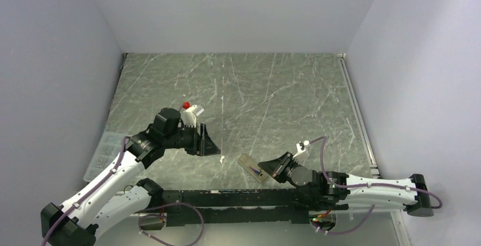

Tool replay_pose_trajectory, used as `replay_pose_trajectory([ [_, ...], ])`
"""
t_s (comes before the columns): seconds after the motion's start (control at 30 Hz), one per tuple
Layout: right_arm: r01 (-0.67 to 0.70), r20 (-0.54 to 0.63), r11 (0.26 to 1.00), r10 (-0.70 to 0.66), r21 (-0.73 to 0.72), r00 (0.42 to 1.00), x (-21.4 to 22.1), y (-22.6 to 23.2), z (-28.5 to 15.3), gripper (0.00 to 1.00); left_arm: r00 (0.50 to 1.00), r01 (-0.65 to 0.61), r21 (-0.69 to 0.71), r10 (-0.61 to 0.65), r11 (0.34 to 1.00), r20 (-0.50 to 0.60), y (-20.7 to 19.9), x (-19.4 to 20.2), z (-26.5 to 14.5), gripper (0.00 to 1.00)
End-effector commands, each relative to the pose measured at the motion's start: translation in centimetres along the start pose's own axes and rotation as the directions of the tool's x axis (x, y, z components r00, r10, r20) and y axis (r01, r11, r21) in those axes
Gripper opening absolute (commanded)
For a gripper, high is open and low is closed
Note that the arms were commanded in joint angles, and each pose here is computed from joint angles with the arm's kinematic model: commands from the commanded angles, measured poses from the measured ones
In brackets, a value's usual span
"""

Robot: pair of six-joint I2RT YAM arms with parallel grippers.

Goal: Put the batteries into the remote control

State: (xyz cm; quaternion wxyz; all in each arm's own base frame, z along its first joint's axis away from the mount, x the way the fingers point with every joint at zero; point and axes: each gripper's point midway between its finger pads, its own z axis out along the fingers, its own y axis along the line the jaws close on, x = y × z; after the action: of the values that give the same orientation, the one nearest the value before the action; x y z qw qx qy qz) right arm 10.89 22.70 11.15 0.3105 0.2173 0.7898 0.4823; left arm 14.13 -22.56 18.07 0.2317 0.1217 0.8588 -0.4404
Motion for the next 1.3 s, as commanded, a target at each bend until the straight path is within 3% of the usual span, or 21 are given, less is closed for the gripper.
replay_pose_trajectory([
  [0.0,-0.039,0.08,0.999,0.041,-0.025,0.996,-1.0,0.2,0.3,0.0,0.999,-0.038,0.032,0.038,0.999,0.017,-0.5,-0.2,-0.3,0.58],
  [1.27,-0.136,0.078,0.991,0.135,0.009,0.988,0.6,-3.4,1.5,0.0,1.0,-0.03,0.043,0.03,0.999,0.003,-0.3,-0.1,0.2,0.58],
])
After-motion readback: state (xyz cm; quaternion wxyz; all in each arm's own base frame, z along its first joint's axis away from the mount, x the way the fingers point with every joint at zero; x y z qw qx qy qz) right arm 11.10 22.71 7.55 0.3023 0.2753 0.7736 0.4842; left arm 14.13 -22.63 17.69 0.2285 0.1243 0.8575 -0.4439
